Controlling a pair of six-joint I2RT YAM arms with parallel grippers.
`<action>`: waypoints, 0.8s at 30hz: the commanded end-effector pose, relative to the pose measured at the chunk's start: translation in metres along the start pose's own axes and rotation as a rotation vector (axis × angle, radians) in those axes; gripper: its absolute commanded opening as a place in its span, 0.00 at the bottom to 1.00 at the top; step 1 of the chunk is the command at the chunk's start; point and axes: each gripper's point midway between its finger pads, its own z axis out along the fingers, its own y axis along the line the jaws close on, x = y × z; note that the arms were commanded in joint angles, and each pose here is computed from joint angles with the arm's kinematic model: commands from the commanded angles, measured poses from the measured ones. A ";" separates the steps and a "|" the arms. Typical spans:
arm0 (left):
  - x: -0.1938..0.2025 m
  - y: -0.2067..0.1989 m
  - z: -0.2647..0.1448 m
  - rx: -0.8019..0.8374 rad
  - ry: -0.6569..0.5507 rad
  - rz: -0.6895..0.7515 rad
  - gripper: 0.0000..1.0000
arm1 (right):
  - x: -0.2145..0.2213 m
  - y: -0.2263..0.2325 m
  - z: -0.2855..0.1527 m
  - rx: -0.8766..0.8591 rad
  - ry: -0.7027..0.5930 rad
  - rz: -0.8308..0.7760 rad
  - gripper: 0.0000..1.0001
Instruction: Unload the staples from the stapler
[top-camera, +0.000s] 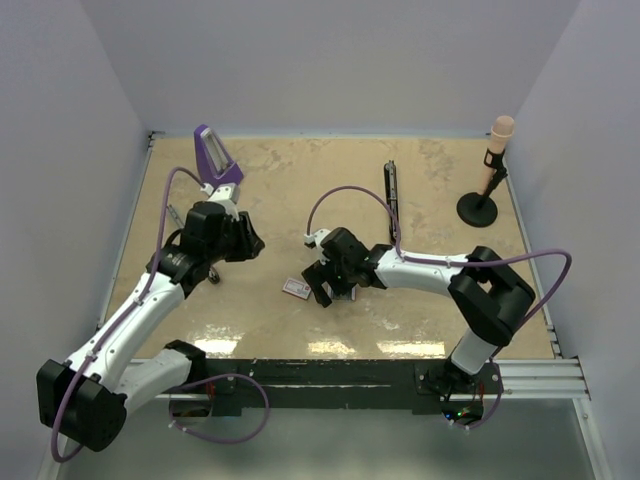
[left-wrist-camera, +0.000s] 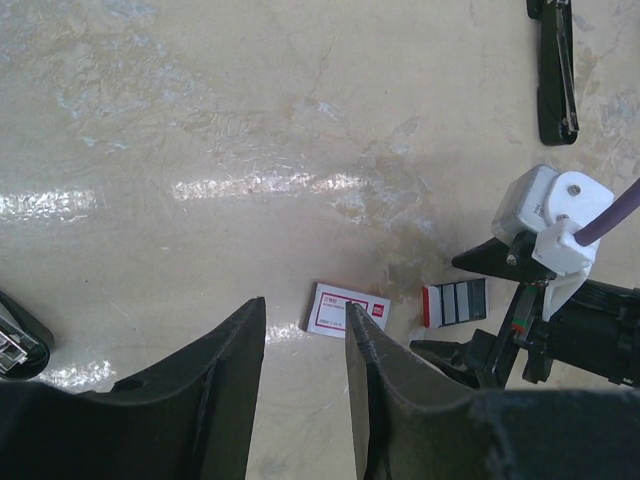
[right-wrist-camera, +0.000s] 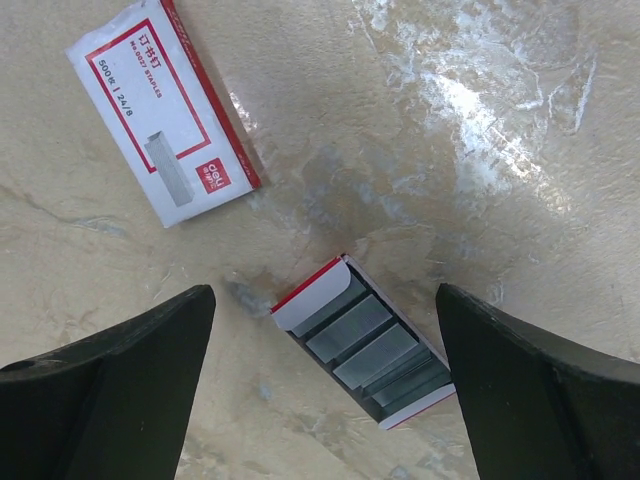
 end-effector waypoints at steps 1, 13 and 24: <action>-0.005 -0.005 0.005 0.032 -0.014 0.004 0.42 | 0.014 0.006 -0.002 -0.022 0.037 0.064 0.96; 0.019 -0.007 0.025 0.069 0.084 -0.024 0.42 | 0.025 0.024 -0.020 -0.046 0.022 0.101 0.89; 0.040 -0.011 0.047 0.111 0.170 -0.054 0.42 | 0.021 0.000 -0.011 0.159 0.004 0.111 0.77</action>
